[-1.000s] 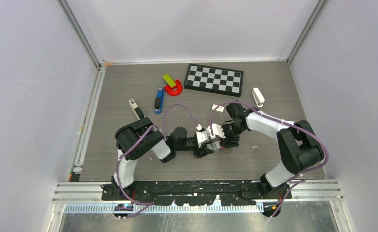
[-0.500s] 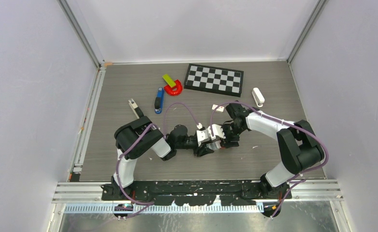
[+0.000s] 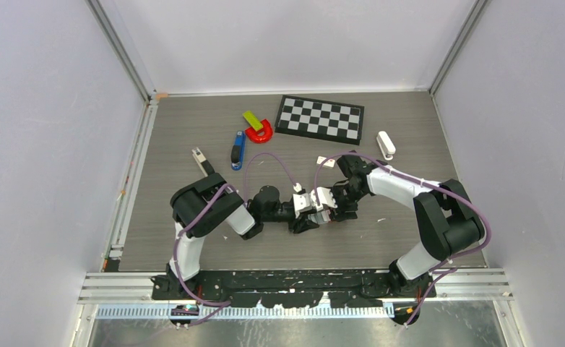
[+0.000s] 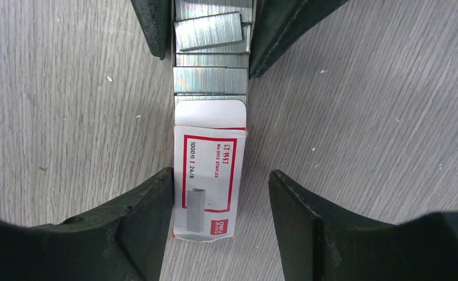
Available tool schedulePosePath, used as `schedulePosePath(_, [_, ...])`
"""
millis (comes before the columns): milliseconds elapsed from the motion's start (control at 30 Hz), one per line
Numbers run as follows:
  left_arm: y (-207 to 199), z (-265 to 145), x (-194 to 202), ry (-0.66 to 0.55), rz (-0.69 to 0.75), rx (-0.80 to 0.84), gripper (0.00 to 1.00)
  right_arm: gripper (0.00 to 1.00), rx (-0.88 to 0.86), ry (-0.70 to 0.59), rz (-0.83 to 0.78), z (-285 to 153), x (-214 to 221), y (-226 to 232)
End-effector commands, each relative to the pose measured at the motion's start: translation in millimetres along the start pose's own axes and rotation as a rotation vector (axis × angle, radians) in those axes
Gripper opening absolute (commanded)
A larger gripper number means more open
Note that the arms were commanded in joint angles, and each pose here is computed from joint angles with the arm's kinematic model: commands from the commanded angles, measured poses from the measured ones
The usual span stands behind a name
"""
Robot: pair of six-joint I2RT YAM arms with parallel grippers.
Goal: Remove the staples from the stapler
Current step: Close the staple box at the center of the board.
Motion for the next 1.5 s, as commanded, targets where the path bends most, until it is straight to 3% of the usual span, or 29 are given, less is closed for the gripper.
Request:
schedulePosePath(0, [3, 2, 12, 0.042, -0.025, -0.005, 0.48, 0.65, -0.071, 0.027, -0.052, 10, -2, 11])
schedulePosePath(600, [6, 2, 18, 0.067, -0.038, -0.046, 0.48, 0.76, -0.046, -0.018, 0.018, -5, -15, 14])
schedulePosePath(1133, [4, 2, 14, 0.044, -0.038, -0.033, 0.48, 0.57, -0.004, 0.051, 0.069, -3, -2, 6])
schedulePosePath(1467, [0, 0, 18, 0.062, -0.030, -0.001, 0.47, 0.52, 0.050, 0.073, 0.050, -4, 1, 0])
Point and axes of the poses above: each gripper's point midway between its finger pads, its own z axis out along the fingers, its own y axis along the line the jaws close on, x = y × z, the point moved 6 cm from there along -z, back along the fingers, and after that the axes turned 14 degrees about z, right-handed, at the moved point
